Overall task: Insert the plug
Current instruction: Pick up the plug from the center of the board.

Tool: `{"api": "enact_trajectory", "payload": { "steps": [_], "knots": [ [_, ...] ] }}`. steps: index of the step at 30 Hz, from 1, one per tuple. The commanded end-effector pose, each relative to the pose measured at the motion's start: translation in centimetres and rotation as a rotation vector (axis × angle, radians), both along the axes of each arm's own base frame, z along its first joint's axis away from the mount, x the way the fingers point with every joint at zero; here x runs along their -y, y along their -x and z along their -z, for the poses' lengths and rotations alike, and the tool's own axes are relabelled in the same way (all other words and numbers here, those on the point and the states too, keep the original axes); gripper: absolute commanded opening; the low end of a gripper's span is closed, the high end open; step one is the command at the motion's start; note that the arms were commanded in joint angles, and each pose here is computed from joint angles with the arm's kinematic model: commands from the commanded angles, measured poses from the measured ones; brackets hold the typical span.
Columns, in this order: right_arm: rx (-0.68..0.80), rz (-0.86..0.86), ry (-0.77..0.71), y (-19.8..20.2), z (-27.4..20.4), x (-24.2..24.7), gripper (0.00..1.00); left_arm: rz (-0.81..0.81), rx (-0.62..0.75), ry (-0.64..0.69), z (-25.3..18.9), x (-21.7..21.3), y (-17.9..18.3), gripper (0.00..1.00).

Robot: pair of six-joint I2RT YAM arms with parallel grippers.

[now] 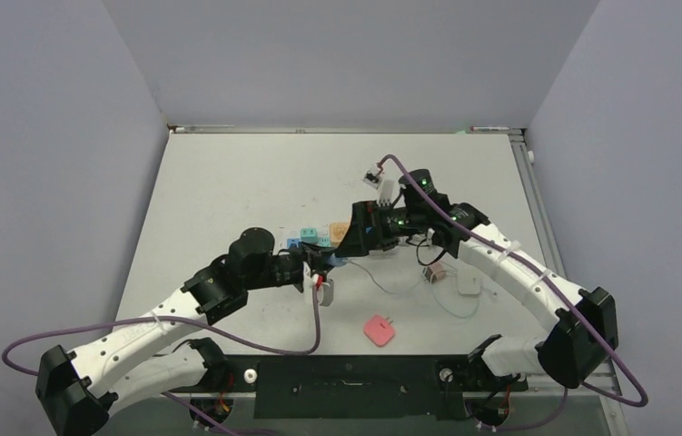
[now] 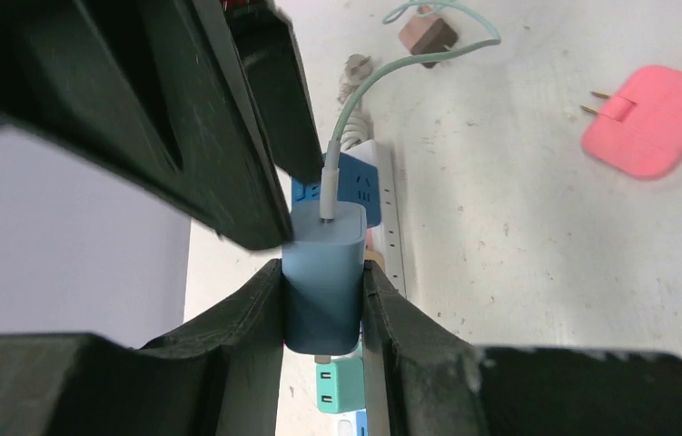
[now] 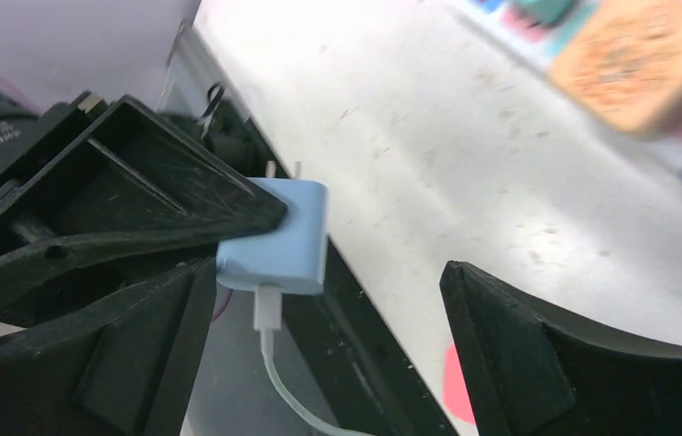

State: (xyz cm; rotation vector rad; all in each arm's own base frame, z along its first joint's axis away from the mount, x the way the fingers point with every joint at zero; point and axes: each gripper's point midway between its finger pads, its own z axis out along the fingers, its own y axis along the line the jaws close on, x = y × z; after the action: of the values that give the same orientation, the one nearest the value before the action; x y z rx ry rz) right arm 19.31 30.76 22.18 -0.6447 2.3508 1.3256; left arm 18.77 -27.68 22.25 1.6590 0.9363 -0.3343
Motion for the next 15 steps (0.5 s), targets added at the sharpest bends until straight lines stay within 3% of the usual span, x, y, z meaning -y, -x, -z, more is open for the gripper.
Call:
{"api": "enact_trajectory", "payload": {
  "steps": [1,5,9,15],
  "knots": [
    [0.209,0.249,-0.008,-4.5,-5.2,4.0,0.99,-0.183,-0.074,0.200,-4.0,0.8,-2.7,0.00],
    [0.327,0.392,0.006,-5.6,-8.7,6.4,1.00,-0.329,-0.275,0.258,-3.8,0.9,-4.1,0.00],
    [0.395,0.531,-0.020,-5.3,-11.5,8.9,1.00,-0.491,-0.371,0.349,-4.1,0.5,-6.1,0.00],
    [0.314,0.564,-0.115,-2.9,-12.0,8.9,0.94,-0.651,-0.436,0.456,-6.2,0.5,-9.2,0.00]
  ]
}}
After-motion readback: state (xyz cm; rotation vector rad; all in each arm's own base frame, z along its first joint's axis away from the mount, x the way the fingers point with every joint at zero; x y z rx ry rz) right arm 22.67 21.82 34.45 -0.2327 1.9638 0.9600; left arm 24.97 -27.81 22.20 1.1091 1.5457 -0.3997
